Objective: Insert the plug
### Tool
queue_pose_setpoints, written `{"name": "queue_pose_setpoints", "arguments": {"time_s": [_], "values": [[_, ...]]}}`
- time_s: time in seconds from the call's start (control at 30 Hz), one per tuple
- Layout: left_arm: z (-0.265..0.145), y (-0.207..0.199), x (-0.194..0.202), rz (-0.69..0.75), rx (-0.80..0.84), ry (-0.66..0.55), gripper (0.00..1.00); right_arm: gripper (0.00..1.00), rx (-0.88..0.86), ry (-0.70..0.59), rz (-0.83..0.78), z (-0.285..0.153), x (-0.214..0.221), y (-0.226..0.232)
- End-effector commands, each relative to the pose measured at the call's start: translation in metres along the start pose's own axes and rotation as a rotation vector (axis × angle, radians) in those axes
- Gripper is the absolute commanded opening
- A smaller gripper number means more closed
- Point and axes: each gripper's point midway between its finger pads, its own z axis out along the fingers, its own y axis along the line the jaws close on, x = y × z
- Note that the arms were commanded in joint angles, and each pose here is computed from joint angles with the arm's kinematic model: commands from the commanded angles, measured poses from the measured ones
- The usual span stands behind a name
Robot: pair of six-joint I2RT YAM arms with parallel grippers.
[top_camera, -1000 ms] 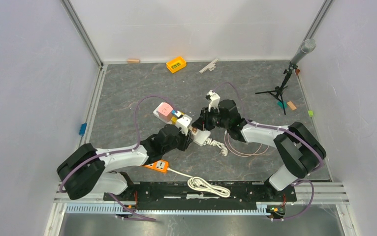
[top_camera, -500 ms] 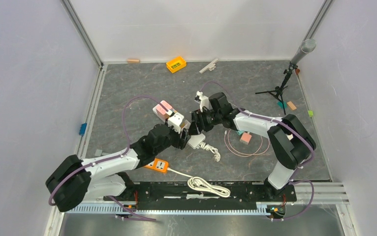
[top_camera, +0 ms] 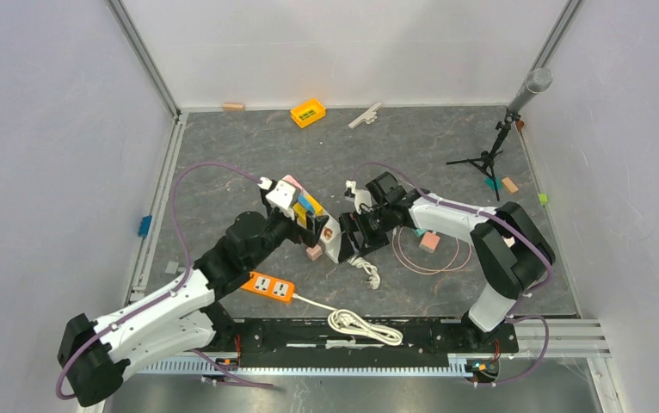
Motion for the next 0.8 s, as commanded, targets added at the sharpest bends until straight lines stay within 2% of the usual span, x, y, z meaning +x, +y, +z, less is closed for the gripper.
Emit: {"name": "queue_pose_setpoints", "arguments": {"time_s": [0.0, 0.23, 0.47, 0.63, 0.77], "values": [[-0.013, 0.019, -0.016, -0.081, -0.114, 0.051, 1.00, 0.98, -0.002, 0.046, 0.023, 0.002, 0.010, -0.001], [-0.023, 0.035, -0.001, -0.342, -0.196, 0.236, 1.00, 0.98, 0.003, 0.033, 0.007, 0.009, -0.007, -0.002], [-0.022, 0.041, 0.006, -0.631, -0.187, 0.337, 1.00, 0.98, -0.024, 0.084, -0.012, 0.023, 0.015, 0.009], [-0.019, 0.044, -0.004, -0.696, -0.177, 0.327, 1.00, 0.98, -0.131, 0.089, -0.035, 0.036, 0.030, 0.049], [-0.021, 0.048, -0.001, -0.724, -0.204, 0.378, 1.00, 0.98, -0.127, 0.058, -0.030, 0.031, 0.033, 0.052]]}}
